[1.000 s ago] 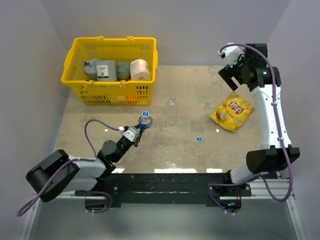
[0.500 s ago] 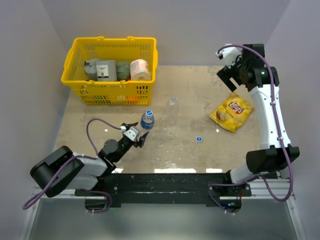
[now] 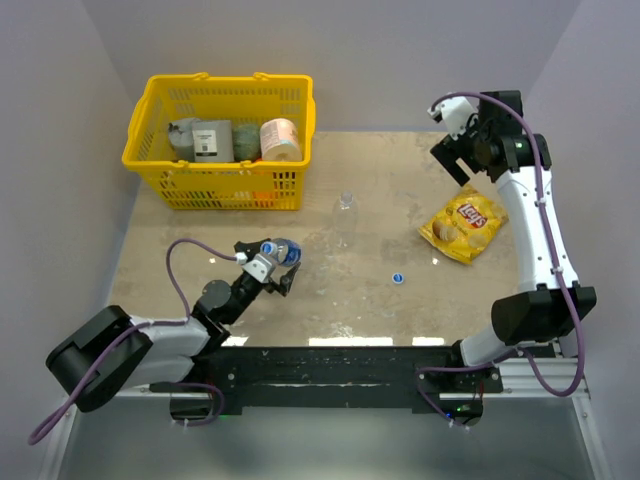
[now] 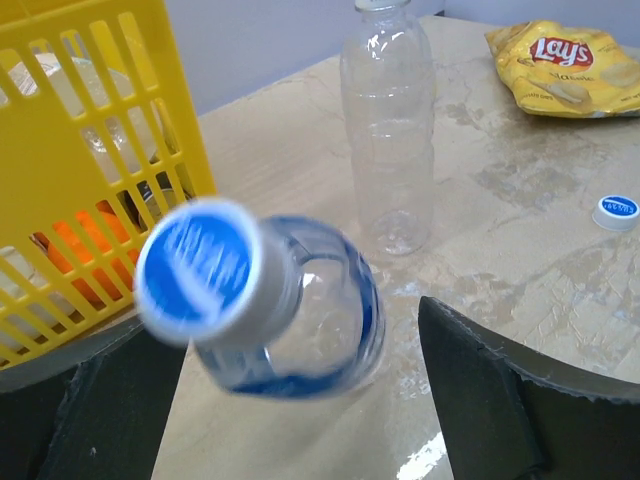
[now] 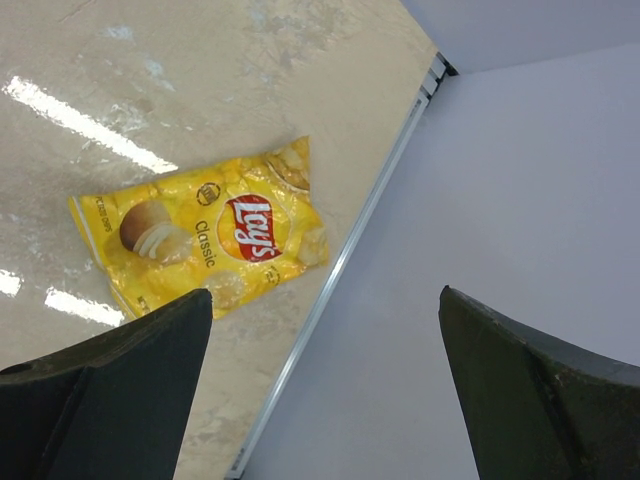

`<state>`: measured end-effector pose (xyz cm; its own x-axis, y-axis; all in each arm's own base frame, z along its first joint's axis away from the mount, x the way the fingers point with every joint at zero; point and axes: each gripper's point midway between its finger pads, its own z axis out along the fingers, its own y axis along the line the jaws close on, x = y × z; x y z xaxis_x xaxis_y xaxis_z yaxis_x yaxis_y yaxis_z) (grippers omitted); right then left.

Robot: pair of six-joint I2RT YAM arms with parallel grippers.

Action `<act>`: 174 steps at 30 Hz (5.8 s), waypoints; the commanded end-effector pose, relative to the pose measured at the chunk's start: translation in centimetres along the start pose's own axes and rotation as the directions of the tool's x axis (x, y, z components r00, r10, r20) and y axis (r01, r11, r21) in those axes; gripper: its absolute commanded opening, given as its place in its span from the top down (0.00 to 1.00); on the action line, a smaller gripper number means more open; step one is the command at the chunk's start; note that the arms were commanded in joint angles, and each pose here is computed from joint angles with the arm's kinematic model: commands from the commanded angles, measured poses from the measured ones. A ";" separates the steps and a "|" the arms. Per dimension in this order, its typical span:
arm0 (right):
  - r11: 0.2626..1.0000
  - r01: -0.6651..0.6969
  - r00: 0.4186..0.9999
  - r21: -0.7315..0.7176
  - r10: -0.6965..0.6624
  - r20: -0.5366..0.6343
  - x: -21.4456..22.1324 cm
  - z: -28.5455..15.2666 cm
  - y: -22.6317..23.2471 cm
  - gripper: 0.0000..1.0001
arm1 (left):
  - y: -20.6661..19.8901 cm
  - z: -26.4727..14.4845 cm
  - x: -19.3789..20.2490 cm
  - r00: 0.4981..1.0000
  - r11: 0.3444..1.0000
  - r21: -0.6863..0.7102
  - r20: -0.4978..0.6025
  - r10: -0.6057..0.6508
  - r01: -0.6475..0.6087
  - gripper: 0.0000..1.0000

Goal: Screw on the bottle caps

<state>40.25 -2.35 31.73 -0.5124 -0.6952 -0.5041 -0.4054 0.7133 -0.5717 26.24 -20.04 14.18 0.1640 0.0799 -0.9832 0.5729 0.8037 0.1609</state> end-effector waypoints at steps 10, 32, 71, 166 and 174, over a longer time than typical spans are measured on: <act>1.000 -0.016 1.000 -0.004 0.016 0.025 -0.5 1.3 0.5 0.01 | 1.3 0.1 1.0 0.998 0.997 -0.056 -0.030 0.052 -0.054 0.35; 0.982 -0.002 0.942 -0.186 0.064 0.329 -3.7 -3.7 6.3 0.01 | 0.7 -0.1 -5.1 0.902 0.994 0.113 -0.427 0.061 -0.014 0.02; 0.987 0.045 0.917 -0.156 0.021 0.397 4.9 -12.8 12.1 0.01 | 3.6 4.2 9.3 0.058 -0.696 0.502 0.829 0.556 -0.513 0.07; 0.699 0.715 0.378 -0.025 -0.356 0.855 -9.1 -15.0 25.9 0.05 | -0.5 -4.3 3.6 0.325 0.784 0.366 -0.919 0.222 0.501 0.69; 0.558 0.820 0.106 0.125 -0.363 0.926 -11.0 -17.6 39.0 0.04 | -0.7 -2.7 -2.6 0.327 0.681 0.213 -0.944 -0.041 0.700 0.68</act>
<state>17.04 31.03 25.61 0.7385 -0.4743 -0.4792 -0.6325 -0.2411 -0.7361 23.68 -17.82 11.79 -0.6420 0.6661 -0.3796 0.7619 0.4986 -0.4135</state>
